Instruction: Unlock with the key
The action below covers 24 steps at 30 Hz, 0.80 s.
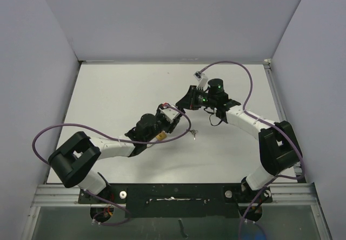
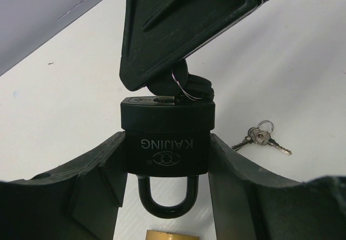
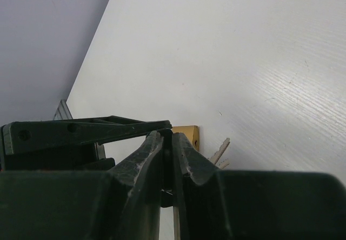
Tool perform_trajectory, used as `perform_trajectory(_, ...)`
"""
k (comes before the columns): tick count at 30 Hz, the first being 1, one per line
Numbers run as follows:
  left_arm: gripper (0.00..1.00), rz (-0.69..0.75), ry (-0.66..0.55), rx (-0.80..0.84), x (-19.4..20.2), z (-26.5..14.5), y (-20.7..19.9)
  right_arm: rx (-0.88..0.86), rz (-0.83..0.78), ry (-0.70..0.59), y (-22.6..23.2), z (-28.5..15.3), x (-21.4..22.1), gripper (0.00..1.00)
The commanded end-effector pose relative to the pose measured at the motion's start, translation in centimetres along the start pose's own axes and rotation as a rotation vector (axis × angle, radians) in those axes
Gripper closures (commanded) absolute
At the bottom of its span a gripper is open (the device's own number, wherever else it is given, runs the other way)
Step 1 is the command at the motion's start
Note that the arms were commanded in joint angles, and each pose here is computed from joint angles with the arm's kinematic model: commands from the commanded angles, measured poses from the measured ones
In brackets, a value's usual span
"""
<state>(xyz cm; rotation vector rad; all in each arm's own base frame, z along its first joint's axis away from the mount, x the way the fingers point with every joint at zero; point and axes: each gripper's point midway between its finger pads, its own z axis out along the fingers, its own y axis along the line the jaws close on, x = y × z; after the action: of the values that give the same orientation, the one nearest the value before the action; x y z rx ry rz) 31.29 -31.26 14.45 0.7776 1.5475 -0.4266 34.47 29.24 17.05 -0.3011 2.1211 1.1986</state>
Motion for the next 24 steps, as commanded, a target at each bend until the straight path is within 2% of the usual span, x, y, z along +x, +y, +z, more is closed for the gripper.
perform_trajectory(1, 1.0, -0.055, -0.599, 0.007, -17.9, -1.4, -0.2, 0.021, 0.043, 0.084, -0.9, 0.8, 3.1, 1.0)
perform_trajectory(15, 1.0, -0.073, -0.551, -0.08, -18.2, -0.5, -0.2, 0.035, 0.062, 0.093, -1.2, 1.0, 2.9, 1.0)
perform_trajectory(21, 1.0, -0.088, -0.51, -0.25, -18.9, 0.1, 0.4, 0.054, 0.095, 0.117, -1.5, 1.5, 2.7, 1.0)
perform_trajectory(24, 1.0, -0.059, -0.508, -0.277, -19.3, 0.3, -0.5, 0.066, 0.119, 0.13, -1.7, 1.8, 2.7, 1.0)
